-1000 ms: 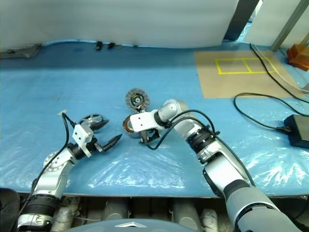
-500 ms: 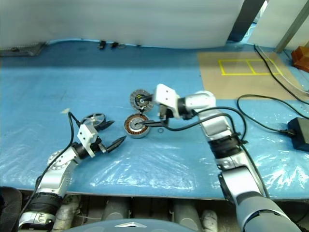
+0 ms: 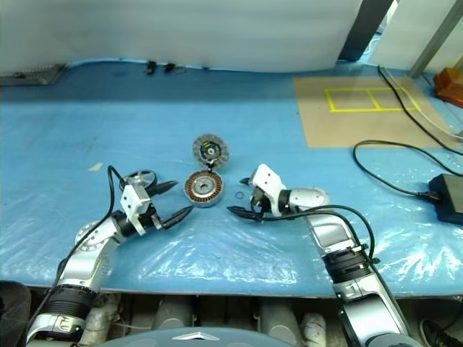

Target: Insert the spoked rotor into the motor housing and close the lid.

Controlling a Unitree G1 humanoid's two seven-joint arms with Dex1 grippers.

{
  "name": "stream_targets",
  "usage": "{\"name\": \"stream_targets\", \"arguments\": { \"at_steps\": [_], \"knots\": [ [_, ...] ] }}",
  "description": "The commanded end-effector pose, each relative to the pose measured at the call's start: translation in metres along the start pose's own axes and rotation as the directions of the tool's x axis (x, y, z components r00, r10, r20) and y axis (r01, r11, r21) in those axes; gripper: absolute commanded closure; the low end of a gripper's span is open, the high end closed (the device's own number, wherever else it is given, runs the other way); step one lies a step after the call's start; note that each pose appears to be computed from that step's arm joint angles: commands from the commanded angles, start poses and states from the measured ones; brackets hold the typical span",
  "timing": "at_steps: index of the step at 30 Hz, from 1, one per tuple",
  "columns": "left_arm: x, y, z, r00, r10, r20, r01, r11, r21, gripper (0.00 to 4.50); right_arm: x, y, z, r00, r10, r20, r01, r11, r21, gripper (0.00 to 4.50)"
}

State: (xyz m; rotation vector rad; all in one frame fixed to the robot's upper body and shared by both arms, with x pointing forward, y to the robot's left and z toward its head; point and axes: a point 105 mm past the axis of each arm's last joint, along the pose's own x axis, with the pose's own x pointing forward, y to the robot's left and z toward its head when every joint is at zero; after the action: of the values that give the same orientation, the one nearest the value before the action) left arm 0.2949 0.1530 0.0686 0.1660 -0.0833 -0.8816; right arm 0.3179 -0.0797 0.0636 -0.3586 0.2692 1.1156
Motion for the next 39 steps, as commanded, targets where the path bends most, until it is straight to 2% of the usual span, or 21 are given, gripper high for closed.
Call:
{"name": "stream_targets", "arguments": {
  "at_steps": [1, 6, 8, 13, 18, 23, 26, 32, 39],
  "knots": [
    [-0.004, 0.004, 0.006, 1.000, 0.002, 0.018, -0.002, 0.999, 0.032, 0.00, 0.000, 0.000, -0.006, 1.000, -0.018, 0.004, 0.018, 1.000, -0.014, 0.04],
    [-0.004, 0.005, 0.007, 1.000, 0.006, 0.022, -0.007, 0.999, 0.040, 0.00, -0.001, 0.000, -0.011, 1.000, -0.020, -0.005, 0.020, 1.000, -0.016, 0.04],
    [-0.003, 0.005, 0.008, 1.000, 0.007, 0.025, -0.008, 0.999, 0.040, 0.00, 0.000, -0.001, -0.013, 1.000, -0.019, -0.007, 0.019, 1.000, -0.013, 0.41],
    [-0.004, 0.004, 0.008, 1.000, 0.011, 0.025, -0.012, 0.999, 0.038, 0.00, 0.005, 0.001, -0.012, 1.000, -0.021, 0.006, 0.021, 1.000, 0.023, 1.94],
    [-0.004, 0.003, 0.008, 1.000, 0.014, 0.024, -0.015, 0.999, 0.038, 0.00, 0.009, 0.000, -0.014, 0.999, -0.032, 0.000, 0.032, 0.999, 0.027, 3.80],
    [-0.009, 0.005, 0.009, 0.999, 0.027, 0.022, -0.028, 0.999, 0.039, 0.00, 0.006, -0.003, -0.008, 0.999, -0.043, 0.018, 0.042, 0.999, 0.013, 3.87],
    [-0.011, 0.006, 0.011, 0.999, 0.038, 0.022, -0.039, 0.998, 0.040, 0.00, 0.001, -0.004, 0.014, 0.996, -0.021, 0.092, 0.021, 1.000, 0.006, 3.87],
    [-0.015, 0.006, 0.011, 0.999, 0.045, 0.014, -0.046, 0.998, 0.041, 0.00, -0.006, -0.002, 0.065, 0.984, 0.075, 0.164, -0.060, 0.994, -0.092, 3.87],
    [-0.018, 0.004, 0.010, 0.998, 0.062, 0.010, -0.063, 0.998, 0.031, 0.00, 0.019, 0.004, 0.082, 0.987, 0.106, 0.119, -0.093, 0.989, -0.112, 3.87]
  ]
}}
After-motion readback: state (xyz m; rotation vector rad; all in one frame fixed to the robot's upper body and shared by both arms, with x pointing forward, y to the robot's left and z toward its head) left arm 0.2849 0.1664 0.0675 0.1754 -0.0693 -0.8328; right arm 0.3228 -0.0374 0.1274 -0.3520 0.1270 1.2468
